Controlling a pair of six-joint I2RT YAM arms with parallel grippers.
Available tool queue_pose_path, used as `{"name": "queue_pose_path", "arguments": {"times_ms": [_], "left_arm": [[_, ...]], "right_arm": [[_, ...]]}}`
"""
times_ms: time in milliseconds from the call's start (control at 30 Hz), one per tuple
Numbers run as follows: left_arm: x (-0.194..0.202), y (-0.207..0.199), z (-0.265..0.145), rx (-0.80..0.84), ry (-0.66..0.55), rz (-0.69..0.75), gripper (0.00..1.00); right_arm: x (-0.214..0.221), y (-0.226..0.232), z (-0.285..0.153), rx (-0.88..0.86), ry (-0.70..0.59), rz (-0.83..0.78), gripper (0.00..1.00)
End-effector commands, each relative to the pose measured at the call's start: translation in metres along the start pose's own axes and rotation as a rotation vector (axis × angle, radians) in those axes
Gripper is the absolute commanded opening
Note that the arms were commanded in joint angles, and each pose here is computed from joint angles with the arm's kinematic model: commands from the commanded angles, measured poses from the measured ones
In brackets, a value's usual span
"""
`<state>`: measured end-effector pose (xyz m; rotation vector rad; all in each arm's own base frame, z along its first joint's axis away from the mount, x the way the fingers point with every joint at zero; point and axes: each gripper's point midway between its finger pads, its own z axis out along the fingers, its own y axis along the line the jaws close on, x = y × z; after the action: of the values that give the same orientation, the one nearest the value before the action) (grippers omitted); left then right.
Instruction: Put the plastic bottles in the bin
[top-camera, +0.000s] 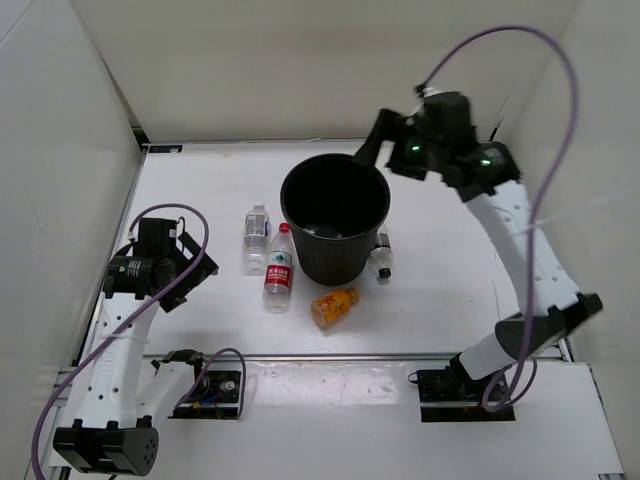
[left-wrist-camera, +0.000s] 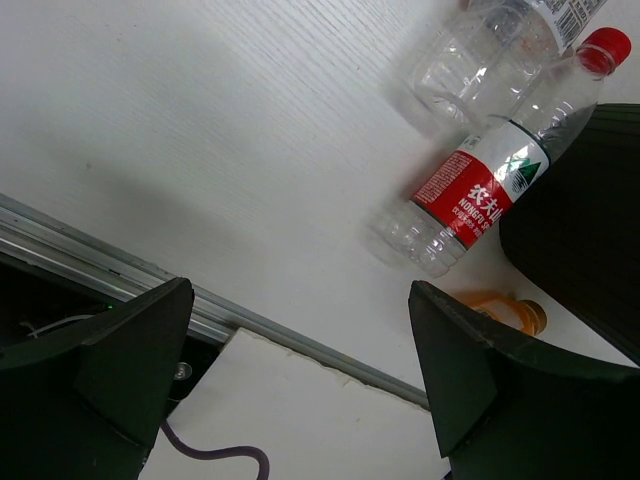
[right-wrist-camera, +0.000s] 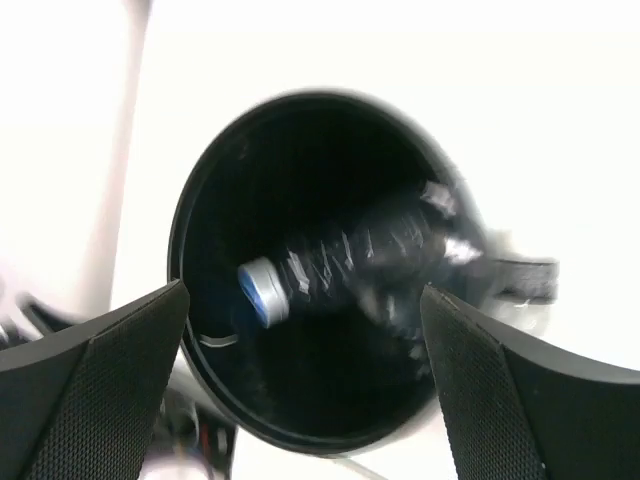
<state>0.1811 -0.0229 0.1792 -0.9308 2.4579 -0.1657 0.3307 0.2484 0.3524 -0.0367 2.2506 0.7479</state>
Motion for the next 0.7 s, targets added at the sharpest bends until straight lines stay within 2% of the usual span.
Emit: {"name": "queue_pose_path", "arguments": {"times_ms": [0, 100, 133, 200, 233, 300, 400, 433, 667], "left_arm": [[-0.004, -0.006, -0.005, 0.038, -0.026, 0.024, 1.00], [-0.006, -0.005, -0.004, 0.031, -0.032, 0.024, 1.00], [-0.006, -0.005, -0.006, 0.037, -0.039, 0.023, 1.00], [-0.004, -0.003, -0.004, 0.031, -0.032, 0.024, 1.00], [-0.004, -0.003, -0.004, 0.031, -0.032, 0.024, 1.00], [-0.004, -0.003, -0.004, 0.031, -0.032, 0.024, 1.00], [-0.002, -0.001, -0.002, 0.024, -0.024, 0.025, 1.00], [0.000, 0.000, 0.003, 0.015, -0.015, 0.026, 1.00], [0.007, 0.002, 0.013, -0.014, 0.033, 0.011, 1.00]], "right_arm": [[-0.060, -0.008, -0.096, 0.004, -0.295, 0.041, 1.00], [-0.047, -0.075, -0.099, 0.163, -0.300, 0.113, 1.00], [-0.020, -0.106, -0.075, 0.228, -0.223, 0.133, 1.00], [0.006, -0.133, -0.062, 0.246, -0.173, 0.164, 1.00], [0.039, -0.156, -0.042, 0.271, -0.085, 0.198, 1.00], [0.049, -0.166, -0.025, 0.209, -0.067, 0.209, 1.00], [0.073, -0.173, 0.007, 0.088, 0.063, 0.295, 0.98], [0.087, -0.180, 0.022, 0.083, 0.136, 0.330, 0.96], [0.110, -0.202, 0.072, 0.041, 0.260, 0.303, 0.96]]}}
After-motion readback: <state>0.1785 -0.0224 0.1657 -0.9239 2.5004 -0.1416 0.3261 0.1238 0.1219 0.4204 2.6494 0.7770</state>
